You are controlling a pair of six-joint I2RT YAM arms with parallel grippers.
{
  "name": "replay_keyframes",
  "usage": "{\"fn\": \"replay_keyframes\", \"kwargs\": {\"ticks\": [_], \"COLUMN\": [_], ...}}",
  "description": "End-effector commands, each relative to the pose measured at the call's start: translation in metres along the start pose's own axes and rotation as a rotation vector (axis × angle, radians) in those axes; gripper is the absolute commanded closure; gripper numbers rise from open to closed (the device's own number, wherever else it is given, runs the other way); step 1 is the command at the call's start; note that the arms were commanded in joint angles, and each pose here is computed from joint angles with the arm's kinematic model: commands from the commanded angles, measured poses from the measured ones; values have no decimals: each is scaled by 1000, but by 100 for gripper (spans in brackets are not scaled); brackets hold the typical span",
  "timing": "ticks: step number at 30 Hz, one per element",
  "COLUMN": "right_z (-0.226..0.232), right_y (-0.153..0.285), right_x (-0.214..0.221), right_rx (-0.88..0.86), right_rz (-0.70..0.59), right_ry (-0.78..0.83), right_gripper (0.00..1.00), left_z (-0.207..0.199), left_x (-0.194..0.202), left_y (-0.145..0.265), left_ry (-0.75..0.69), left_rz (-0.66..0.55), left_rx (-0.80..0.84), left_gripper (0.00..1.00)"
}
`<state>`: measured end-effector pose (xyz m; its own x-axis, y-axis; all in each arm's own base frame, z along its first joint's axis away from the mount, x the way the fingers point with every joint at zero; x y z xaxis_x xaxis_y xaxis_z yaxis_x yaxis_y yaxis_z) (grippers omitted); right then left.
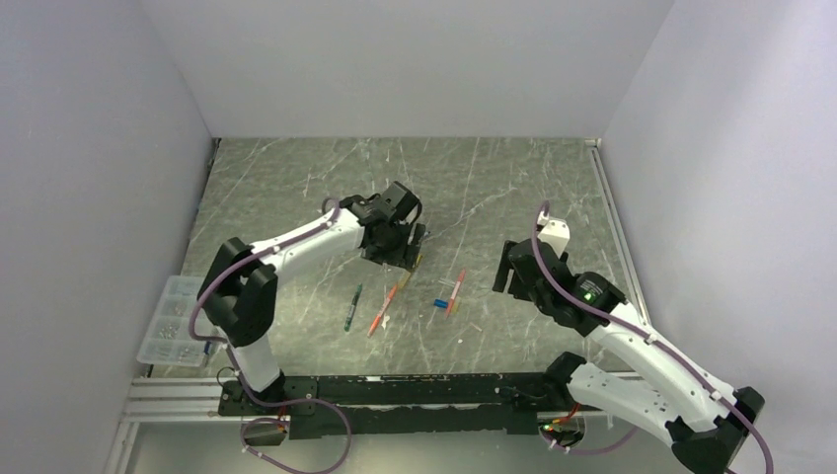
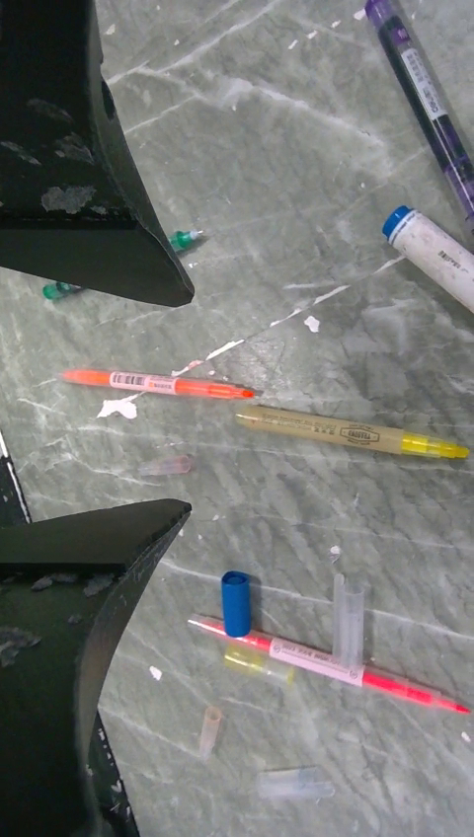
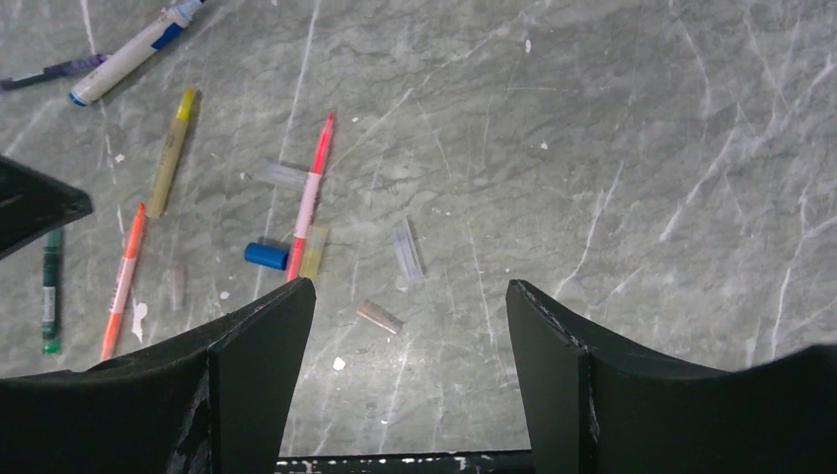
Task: Insert the pens into the pen caps
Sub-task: Pick up the pen from the center of the board.
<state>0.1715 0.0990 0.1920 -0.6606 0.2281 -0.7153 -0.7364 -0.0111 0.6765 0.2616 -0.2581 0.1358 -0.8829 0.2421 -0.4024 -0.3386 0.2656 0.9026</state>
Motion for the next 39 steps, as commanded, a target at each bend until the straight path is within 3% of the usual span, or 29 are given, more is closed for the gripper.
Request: {"fn": "replay_keyframes", "kwargs": {"ticks": [1,19,24,39], "right_z": [-1,0,1,2], "right_y": [5,3,3,0], "right_x": [-2,7,7,9], "right_rx": [-21,-52,-58,-53], "right_rz": [-15,10,11,20], "right_ry": [-23,-24,-22,-11], "right_gripper": [24,24,24,24], "left_z": [-6,-19,-18,-21], "left_x": [-9,-7,-7,-4], "left_y": [-6,-60,-69,-88], "left_ry": [-15,-95,-110,-140], "left_rz": [-1,107,120,156], "left_rx": [-22,-157,-168,-151], "left_gripper": [22,36,44,55]}}
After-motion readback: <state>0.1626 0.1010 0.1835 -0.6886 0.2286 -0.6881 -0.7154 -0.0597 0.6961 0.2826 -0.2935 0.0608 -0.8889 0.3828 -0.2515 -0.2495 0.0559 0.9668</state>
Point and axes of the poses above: each gripper's point midway between its finger pads, its own y axis back along the fingers, its own z axis along the line the jaws close on, x = y × z, the point moved 4 cm from there along y, back along the fingers
